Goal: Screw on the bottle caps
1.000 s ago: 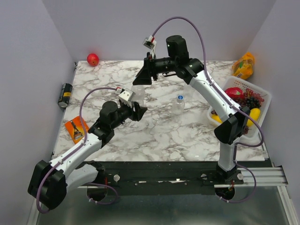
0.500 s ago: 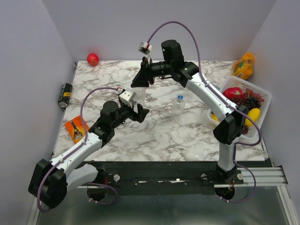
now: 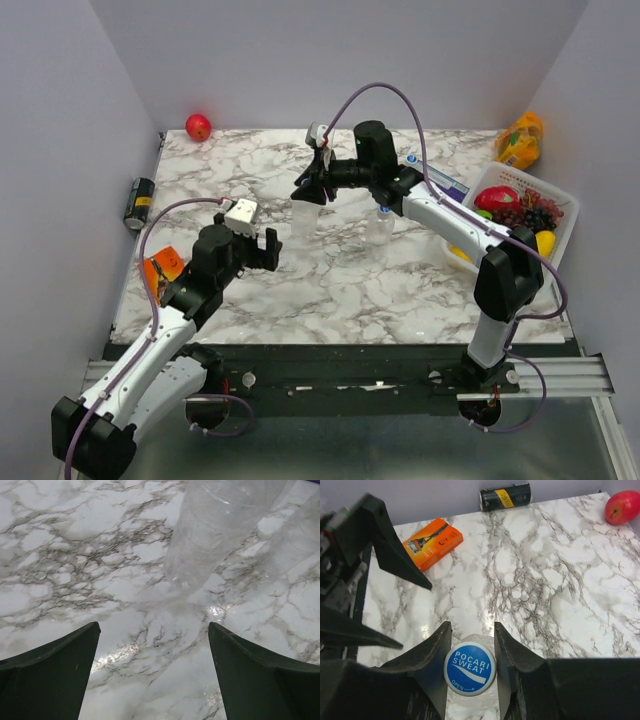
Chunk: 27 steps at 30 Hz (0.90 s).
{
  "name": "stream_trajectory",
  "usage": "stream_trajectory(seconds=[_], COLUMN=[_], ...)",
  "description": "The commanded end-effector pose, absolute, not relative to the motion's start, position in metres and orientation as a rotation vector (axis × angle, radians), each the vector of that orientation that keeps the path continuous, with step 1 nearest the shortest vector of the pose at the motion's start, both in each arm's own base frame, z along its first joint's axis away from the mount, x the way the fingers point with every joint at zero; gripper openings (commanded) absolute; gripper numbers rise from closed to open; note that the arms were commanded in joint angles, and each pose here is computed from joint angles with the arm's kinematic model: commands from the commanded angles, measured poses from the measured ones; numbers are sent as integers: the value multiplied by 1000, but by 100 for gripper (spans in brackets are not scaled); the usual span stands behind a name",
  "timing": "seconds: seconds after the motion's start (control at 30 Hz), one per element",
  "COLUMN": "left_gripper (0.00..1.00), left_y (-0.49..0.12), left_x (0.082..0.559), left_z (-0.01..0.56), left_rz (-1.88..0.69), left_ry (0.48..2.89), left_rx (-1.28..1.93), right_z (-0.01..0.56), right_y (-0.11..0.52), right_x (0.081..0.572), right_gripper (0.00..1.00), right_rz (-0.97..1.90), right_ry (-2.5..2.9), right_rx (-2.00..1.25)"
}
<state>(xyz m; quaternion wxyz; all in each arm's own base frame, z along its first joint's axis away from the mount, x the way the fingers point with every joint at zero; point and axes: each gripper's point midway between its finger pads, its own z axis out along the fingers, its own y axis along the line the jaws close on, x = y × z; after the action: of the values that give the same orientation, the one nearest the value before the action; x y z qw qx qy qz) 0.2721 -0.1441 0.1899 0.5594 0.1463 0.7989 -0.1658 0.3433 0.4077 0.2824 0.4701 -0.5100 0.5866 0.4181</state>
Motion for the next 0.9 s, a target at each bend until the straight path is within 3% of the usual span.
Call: stream_trajectory(seconds=[0.0, 0.37, 0.87], left_gripper=[99, 99, 99], left_y=[-93, -46, -41], left_x=[284, 322, 321], left_z=[186, 187, 175], left_rz=[-195, -63, -99], left_ry=[1977, 1963, 1998], left_rx=[142, -27, -25], right_z=[291, 253, 215], right_y=[409, 412, 416], right_x=[360, 368, 370], right_gripper=[2, 8, 15], right_rz=[898, 872, 912], right_ry=[1286, 1326, 1416], right_rx=[-1240, -1284, -1303])
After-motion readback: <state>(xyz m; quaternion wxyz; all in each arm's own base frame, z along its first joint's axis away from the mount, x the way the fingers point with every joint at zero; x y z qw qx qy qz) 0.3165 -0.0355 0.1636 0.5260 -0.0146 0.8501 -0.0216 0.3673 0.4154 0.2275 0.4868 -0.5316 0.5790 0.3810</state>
